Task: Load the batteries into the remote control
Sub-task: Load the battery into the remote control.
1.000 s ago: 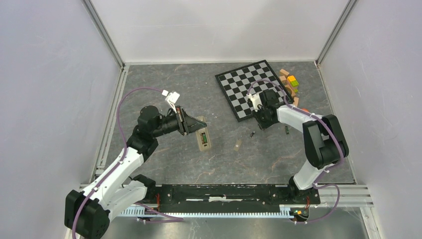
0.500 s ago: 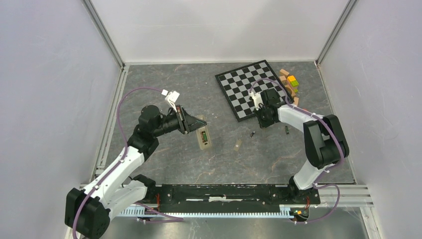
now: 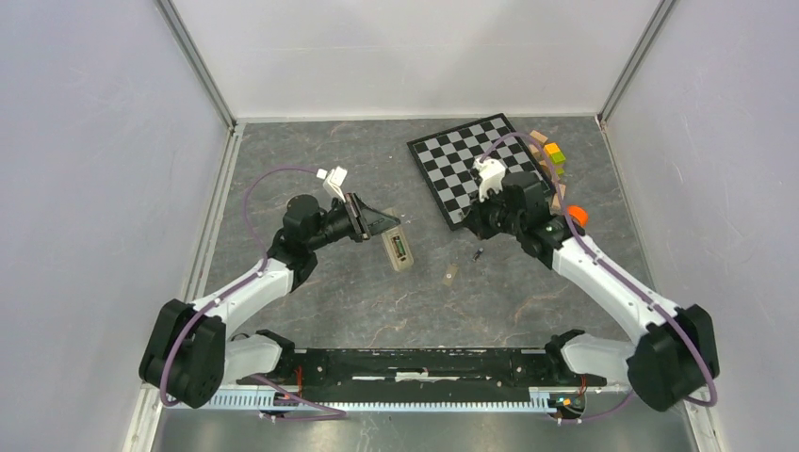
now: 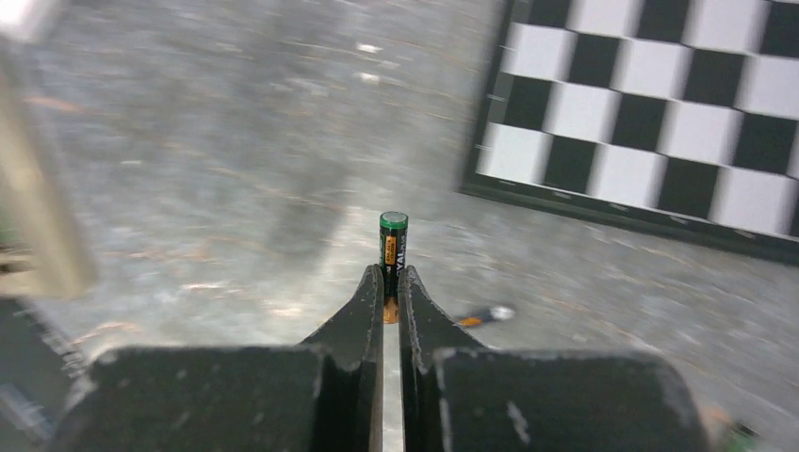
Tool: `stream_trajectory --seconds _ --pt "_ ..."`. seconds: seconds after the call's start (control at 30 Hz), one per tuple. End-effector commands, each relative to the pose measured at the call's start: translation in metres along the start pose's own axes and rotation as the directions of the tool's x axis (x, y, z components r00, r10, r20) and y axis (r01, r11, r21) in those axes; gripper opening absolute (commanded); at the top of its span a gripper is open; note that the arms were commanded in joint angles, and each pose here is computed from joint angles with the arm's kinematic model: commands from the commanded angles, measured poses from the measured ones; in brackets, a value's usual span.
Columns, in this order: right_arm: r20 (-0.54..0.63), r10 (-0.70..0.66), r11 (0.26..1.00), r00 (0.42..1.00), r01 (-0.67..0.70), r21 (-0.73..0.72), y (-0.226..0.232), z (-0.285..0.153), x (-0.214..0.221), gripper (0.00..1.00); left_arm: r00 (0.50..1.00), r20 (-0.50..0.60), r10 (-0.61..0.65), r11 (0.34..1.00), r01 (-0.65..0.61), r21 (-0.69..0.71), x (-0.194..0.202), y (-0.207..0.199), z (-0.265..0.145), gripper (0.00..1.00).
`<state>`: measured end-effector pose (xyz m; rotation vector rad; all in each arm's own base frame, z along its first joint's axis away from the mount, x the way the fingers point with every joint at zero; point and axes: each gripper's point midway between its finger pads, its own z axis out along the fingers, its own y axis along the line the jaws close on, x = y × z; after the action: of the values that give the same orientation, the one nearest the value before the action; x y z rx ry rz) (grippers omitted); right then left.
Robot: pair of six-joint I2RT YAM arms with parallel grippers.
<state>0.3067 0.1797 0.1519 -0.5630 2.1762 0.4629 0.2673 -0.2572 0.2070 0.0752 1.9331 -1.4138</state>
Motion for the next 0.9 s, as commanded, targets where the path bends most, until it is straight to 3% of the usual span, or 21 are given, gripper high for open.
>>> stream_trajectory --seconds 0.0,0.27,0.87 --pt "0.125 0.104 0.97 0.987 -0.073 -0.233 0.074 -0.018 -0.031 0.06 0.993 0.114 -0.009 0.991 -0.007 0.134 -0.021 -0.028 0.002 0.02" --pt "0.172 0.169 0.907 0.97 -0.085 -0.414 0.148 -0.041 -0.056 0.07 0.982 0.161 -0.094 0.985 0.069 0.156 -0.023 -0.024 0.0 0.02" --pt "0.084 0.048 0.925 0.995 -0.012 -0.38 0.18 -0.02 -0.046 0.11 0.964 0.176 -0.201 0.965 0.164 0.204 -0.025 -0.027 -0.002 0.02"
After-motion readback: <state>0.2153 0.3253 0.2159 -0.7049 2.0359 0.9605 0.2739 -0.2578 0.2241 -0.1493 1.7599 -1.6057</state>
